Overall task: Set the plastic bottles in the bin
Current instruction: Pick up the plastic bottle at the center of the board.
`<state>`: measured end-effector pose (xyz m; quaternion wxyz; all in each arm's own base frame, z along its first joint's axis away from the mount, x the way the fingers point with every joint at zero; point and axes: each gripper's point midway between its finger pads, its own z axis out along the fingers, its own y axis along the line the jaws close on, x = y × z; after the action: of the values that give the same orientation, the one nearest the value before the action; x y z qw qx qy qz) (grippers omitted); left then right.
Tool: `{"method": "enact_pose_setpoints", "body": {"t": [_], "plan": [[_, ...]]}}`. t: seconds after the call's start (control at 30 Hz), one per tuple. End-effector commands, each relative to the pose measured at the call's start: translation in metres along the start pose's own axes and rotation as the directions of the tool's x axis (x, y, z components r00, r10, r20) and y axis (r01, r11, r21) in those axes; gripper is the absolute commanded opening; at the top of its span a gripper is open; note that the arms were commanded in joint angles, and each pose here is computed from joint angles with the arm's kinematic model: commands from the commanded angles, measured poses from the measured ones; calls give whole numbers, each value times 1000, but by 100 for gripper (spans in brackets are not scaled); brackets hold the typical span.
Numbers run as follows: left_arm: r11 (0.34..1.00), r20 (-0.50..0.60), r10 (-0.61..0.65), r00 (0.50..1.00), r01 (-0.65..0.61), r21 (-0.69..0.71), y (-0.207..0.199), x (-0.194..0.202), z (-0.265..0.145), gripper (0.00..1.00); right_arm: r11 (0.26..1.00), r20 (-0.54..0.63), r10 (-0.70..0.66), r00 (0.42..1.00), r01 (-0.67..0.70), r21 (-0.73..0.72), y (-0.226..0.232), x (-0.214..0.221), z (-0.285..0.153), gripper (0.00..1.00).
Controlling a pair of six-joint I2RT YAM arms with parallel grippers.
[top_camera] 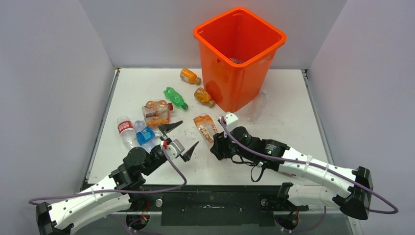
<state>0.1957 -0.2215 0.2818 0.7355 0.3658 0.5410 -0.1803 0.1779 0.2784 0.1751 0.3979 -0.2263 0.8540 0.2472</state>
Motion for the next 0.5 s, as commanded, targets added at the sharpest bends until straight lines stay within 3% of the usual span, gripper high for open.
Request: {"method": "enact_pose_setpoints", "body": {"t": [0.0,0.2,0.47], "plan": [[983,51,48,998,-56,174,-30,-8,3,96,999,-189,-51,981,49,-20,2,16,-38,5],[931,52,245,968,-250,266,-45,9,-7,96,990,-214,-69,974,40,-137,27,-1,-66,5],[816,26,520,854,-505,282,-45,28,-19,96,948,-269,-114,956,23,-318,59,0,-82,5]]}}
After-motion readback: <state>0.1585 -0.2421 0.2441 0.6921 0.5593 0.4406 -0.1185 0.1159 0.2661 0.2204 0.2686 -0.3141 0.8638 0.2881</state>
